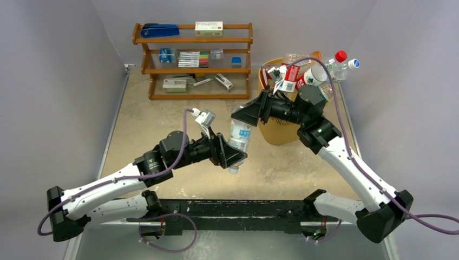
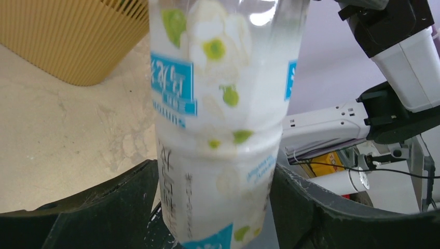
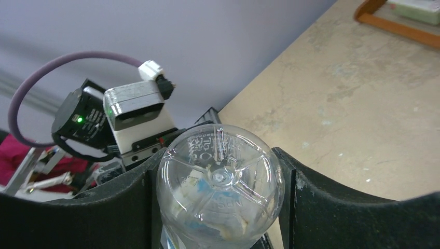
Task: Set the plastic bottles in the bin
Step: Pick up the plastic bottle at the center of the board, then place the plastic bottle in the trash bin.
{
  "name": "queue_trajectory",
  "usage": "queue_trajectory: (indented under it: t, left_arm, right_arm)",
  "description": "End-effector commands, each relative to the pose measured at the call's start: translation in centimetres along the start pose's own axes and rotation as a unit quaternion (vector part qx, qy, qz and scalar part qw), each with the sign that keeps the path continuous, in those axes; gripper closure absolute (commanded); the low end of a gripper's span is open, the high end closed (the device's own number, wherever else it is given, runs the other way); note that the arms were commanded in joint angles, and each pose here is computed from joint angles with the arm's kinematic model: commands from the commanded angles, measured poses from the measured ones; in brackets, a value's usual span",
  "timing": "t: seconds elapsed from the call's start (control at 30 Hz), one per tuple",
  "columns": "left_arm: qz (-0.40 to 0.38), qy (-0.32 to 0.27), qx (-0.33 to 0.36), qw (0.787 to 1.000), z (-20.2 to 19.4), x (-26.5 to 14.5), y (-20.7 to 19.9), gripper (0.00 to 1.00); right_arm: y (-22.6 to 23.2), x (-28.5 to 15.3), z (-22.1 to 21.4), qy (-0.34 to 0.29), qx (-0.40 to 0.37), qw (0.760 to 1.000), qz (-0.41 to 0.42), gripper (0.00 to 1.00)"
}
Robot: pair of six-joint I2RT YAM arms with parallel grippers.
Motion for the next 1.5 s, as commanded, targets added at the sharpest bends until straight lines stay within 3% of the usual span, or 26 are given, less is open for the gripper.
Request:
queue_trajectory:
  t: [0.0, 0.2, 0.33, 0.67, 0.9, 1.23, 1.47]
  left_arm:
    - [-0.019, -0.070, 0.020, 0.997, 3.3, -2.3, -3.0, 0.25]
    - [0.012, -0.105, 0.022, 0.994, 4.6, -4.3, -3.0, 0.22]
    - [0.035, -0.126, 0.021, 0.991, 5.0, -5.4, -2.5, 0.21]
    - [0.056, -0.133, 0.015, 0.989, 4.8, -5.9, -1.5, 0.19]
    - [0.061, -0.136, 0.016, 0.989, 4.7, -6.4, -1.2, 0.18]
    - [0.066, -0.132, 0.022, 0.989, 4.6, -6.4, -1.0, 0.17]
    - [0.071, -0.133, 0.022, 0.988, 4.5, -6.4, -0.6, 0.17]
  right_arm:
    - [2.1, -1.8, 4.0, -0.055, -0.057, 0.996, -0.043, 0.53]
    - [1.8, -3.3, 6.5, -0.072, -0.091, 0.984, -0.134, 0.55]
    - [1.8, -5.5, 10.2, -0.111, -0.132, 0.957, -0.231, 0.56]
    - [-0.5, -11.8, 15.7, -0.175, -0.202, 0.836, -0.480, 0.56]
    - [-2.4, -13.9, 16.8, -0.178, -0.233, 0.762, -0.577, 0.56]
    - [-4.0, -14.3, 17.3, -0.172, -0.258, 0.716, -0.626, 0.56]
    - [-5.4, -13.1, 15.7, -0.158, -0.261, 0.726, -0.616, 0.56]
Point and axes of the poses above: each gripper's point midway between its finger pads, its own x axis out along the fingers, its own y axis along the line the jaws close on, z = x × y, the point moved 5 cm from there along -x, back along the fingers, and after that the axes turned 11 degrees about -x, right-handed, at the moved point
